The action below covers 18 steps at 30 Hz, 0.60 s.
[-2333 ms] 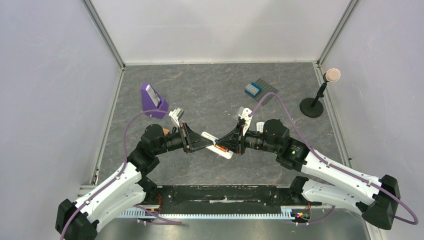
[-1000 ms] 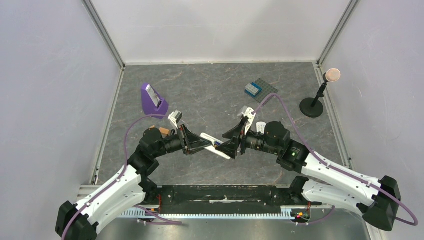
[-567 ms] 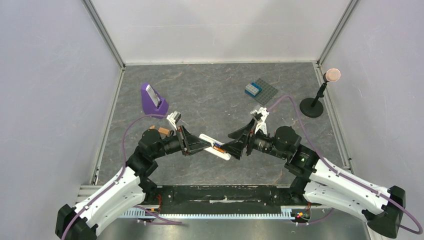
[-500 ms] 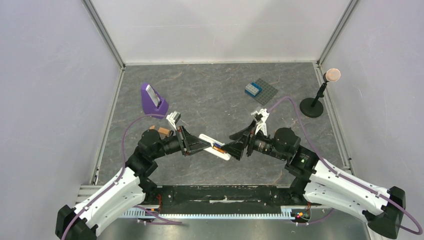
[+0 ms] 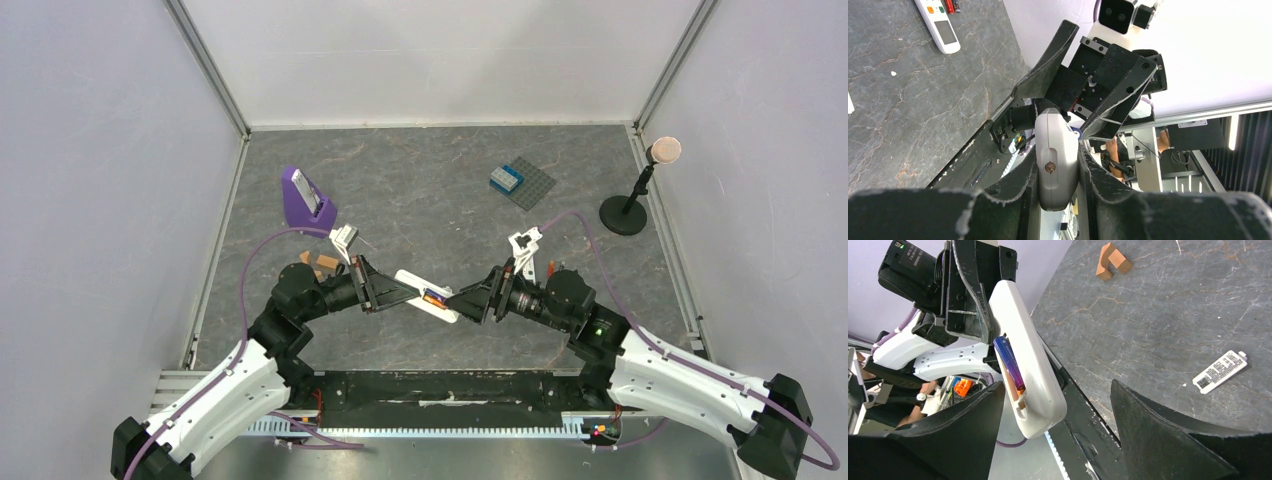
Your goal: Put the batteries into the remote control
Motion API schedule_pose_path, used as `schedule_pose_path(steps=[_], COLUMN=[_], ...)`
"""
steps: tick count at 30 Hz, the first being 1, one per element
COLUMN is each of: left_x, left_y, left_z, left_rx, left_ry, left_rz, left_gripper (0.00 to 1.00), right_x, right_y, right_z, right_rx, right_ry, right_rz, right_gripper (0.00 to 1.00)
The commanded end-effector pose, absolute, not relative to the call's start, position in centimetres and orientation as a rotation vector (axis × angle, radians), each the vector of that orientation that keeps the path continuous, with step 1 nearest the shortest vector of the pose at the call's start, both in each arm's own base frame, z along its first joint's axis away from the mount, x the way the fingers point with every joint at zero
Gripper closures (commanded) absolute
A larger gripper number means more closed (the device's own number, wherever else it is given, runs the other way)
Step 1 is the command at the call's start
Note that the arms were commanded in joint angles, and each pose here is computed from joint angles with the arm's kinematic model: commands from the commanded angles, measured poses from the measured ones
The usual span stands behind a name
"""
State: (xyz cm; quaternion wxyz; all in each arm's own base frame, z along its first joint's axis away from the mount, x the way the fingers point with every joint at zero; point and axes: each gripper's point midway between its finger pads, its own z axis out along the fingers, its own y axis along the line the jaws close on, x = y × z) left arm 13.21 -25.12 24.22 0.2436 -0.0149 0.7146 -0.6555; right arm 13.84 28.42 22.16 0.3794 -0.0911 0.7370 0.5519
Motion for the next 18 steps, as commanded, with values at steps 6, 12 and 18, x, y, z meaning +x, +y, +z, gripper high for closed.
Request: schedule_pose_path(steps=[6, 12, 18], left_x=[13.2, 13.0, 12.8], left_y=[-25.0, -25.1, -25.2], left_z=[24.9, 25.0, 25.0], left_rx=[0.037, 0.056, 0.077], left_ry=[1.889, 1.881, 1.879], left_rz=[-1.777, -1.785, -1.795], left_gripper=[0.98, 0.98, 0.98], right_x=[14.0, 14.1, 14.2], right_y=[28.2, 28.8, 29.0], right_z=[23.4, 21.8, 20.8], right_rx=[-0.077, -0.058, -0.029], right_ry=[1.822, 1.891, 1.922], right_rz=[1.523, 1.522, 1.524], right_gripper=[0.25, 0.34, 0.4])
